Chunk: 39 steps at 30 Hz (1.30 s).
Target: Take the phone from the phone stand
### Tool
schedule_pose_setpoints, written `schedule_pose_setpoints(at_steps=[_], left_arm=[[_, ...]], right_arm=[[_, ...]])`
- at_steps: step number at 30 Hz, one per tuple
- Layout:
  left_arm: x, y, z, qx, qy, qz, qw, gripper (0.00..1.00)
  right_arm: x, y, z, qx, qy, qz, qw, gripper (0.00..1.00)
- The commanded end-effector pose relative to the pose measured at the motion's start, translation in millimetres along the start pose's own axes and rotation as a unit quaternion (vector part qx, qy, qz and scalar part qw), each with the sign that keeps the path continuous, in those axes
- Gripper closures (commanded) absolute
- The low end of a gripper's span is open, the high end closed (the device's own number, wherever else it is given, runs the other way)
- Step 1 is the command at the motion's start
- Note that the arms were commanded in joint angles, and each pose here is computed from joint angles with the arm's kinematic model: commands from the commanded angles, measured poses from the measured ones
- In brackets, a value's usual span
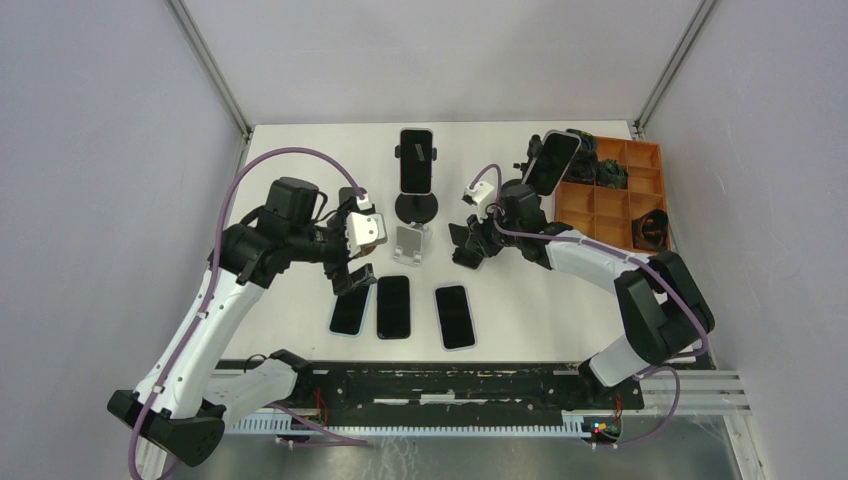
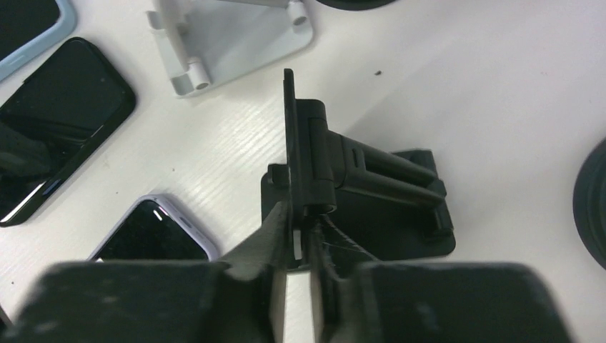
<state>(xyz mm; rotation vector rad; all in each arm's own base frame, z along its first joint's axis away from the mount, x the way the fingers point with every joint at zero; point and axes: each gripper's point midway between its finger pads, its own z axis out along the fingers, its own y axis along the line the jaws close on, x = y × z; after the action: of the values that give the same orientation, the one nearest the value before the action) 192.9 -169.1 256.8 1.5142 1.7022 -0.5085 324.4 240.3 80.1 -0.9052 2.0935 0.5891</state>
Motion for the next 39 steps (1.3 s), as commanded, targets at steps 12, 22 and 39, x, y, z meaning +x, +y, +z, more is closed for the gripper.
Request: schedule_pose_setpoints(at_steps=[12,22,39], left_arm=[[-2,35,-3,-0.079,0.012,-0.038,0.996,0.00],[-22,38,-3,-0.080,-0.028,-0.101,0.991,0.00],[-28,30,-11,-0.078,-0.044,-0.085,0.992,0.00]], right_arm=[[-146,5,-62,0.014,-0.169,-0.018,0.985,0.02],[-252,-22,-24,-0.011,-0.189,-0.012,0.982,0.02],[-277,-32,34,-0.171,-0.223,0.048,0.959,0.21]])
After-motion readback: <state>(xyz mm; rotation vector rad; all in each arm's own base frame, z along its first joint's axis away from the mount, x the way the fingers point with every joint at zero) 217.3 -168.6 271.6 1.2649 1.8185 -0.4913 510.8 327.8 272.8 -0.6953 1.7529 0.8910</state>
